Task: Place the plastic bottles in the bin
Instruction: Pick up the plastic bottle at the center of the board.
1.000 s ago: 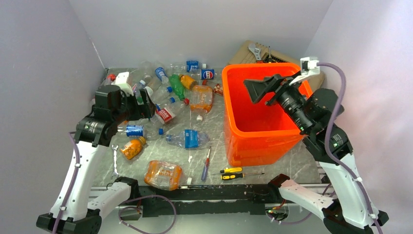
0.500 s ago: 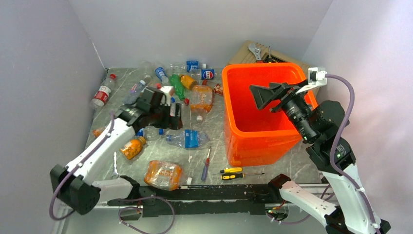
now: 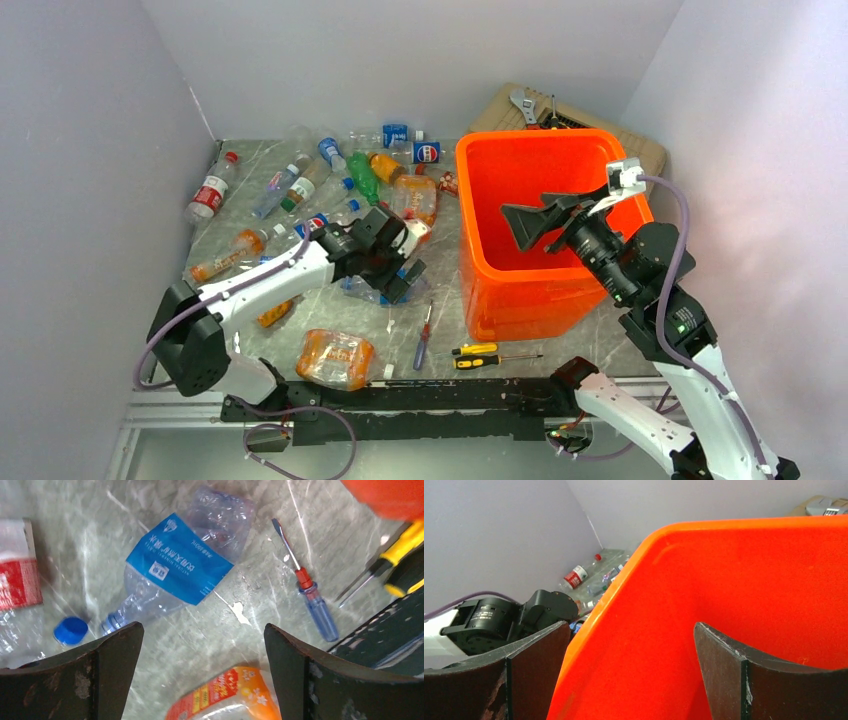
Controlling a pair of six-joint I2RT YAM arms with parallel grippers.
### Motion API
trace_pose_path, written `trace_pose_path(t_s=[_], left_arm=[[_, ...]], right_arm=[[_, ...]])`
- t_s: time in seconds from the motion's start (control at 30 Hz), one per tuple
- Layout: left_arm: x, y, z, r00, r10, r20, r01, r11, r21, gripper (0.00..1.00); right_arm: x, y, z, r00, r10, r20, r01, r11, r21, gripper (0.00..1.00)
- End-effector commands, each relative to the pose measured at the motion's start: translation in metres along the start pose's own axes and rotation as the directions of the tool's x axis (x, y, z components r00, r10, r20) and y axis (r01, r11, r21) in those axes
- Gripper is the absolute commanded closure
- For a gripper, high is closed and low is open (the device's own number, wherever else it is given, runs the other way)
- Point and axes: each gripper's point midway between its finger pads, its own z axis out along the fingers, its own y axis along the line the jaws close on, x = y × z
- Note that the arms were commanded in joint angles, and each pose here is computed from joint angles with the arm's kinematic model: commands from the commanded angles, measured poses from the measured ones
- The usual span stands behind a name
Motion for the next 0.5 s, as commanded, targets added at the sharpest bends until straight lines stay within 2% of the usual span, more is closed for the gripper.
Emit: trace_pose_path(t_s=[0.0, 0.13, 0.27, 0.47], left_arm=[[-0.022, 0.001, 0.014, 0.936, 0.344, 0.077, -0.345, 0.939, 0.005, 0.04], [-0.015, -0.003, 0.028, 0.881, 0.473, -0.016, -0.470, 0.878, 0.088, 0.04], [-0.008, -0.007, 0.043, 0.832, 0.553, -0.047, -0.540, 0.826, 0.161, 0.04], [-0.009, -0.010, 0.064, 0.810, 0.583, -0.068, -0.561, 0.803, 0.203, 0.03]], right_arm=[[-0.005, 0.004, -0.005, 0.999, -0.018, 0.028, 0.019, 0.999, -0.031, 0.00], [-0.006, 0.004, -0.009, 0.999, -0.040, 0.020, 0.040, 0.999, -0.027, 0.00], [-0.005, 0.001, -0.015, 0.998, -0.054, 0.019, 0.054, 0.998, -0.016, 0.00], [-0.003, 0.001, -0.023, 0.998, -0.048, 0.039, 0.049, 0.998, -0.024, 0.00]])
